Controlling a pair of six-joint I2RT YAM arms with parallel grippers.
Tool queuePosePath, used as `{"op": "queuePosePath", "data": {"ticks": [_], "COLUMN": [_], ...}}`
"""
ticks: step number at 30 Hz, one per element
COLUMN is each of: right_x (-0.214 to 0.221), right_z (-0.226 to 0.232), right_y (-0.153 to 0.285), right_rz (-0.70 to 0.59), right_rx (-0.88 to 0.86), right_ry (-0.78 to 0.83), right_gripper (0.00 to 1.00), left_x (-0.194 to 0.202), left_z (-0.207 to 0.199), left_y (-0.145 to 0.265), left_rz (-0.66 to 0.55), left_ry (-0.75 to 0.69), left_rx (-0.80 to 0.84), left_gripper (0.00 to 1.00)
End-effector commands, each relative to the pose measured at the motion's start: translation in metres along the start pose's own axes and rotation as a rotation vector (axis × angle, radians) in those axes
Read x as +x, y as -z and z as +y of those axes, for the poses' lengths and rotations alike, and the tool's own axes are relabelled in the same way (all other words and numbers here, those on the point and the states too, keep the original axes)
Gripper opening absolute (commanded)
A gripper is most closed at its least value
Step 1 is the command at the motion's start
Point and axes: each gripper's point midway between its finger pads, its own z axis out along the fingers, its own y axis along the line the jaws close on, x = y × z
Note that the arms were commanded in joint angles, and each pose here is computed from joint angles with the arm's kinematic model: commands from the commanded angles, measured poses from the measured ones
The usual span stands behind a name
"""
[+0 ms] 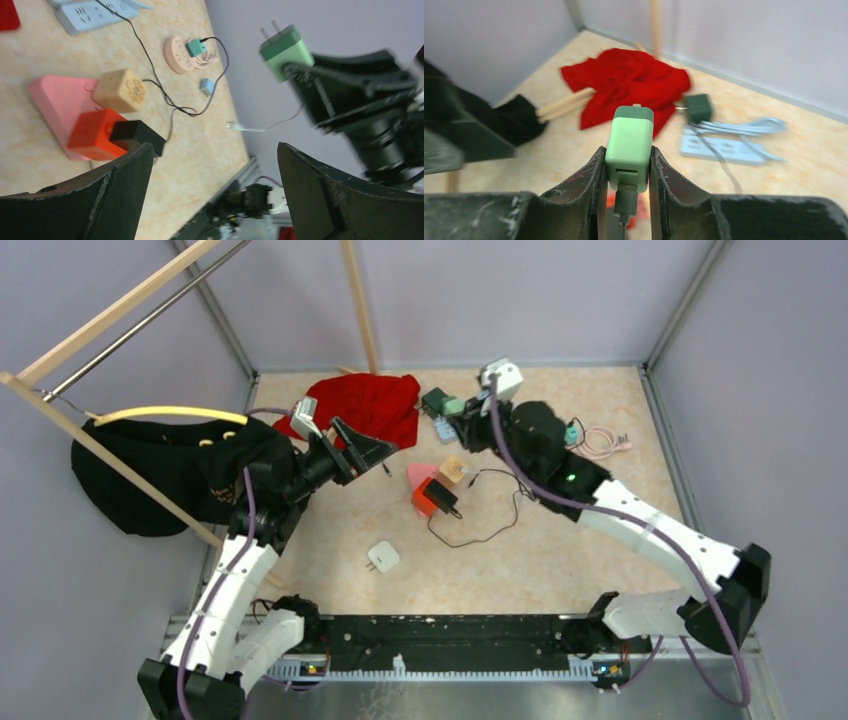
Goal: Insert the plug
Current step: Pick up the plug from the center of the board, then insert the plug into the socket.
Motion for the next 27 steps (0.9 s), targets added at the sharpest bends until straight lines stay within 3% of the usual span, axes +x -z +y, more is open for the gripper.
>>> {"op": "queuePosePath", "data": {"ticks": [1, 8, 15, 24, 27], "right_x": [-0.009, -0.009, 0.036, 0.086, 0.109], "right_z": [-0.060, -0.139, -0.206, -0.247, -0.261], "right_y": [0.048, 0.095, 0.103, 0.085, 0.073], "right_rz": [0.187, 0.379, 0.633, 0.911, 1.004], "right_rx": [0.076, 0.266, 0.374, 0.366, 0.360], "right_ry": [0.096, 0.182, 0.101, 0.037, 0.024], "right_gripper": [0.00, 0.00, 0.00, 0.00, 0.00], "left_x": [-0.023, -0.026, -0.010, 0.014, 0.020], "left_z": [-0.020, -0.001, 0.027, 0.077, 0.077], "left_y": [-0.003, -0.020, -0.039, -0.045, -0.043], "left_rz": [-0.046, -0.002, 0.101, 0.149, 0.180], "left_ry": [-0.365, -0.622, -0.632, -0.697, -0.687], "left_rx": [0.078, 0.086, 0.084, -0.006, 0.007], "left_gripper": [0.98, 0.98, 0.99, 0.99, 0.98]}}
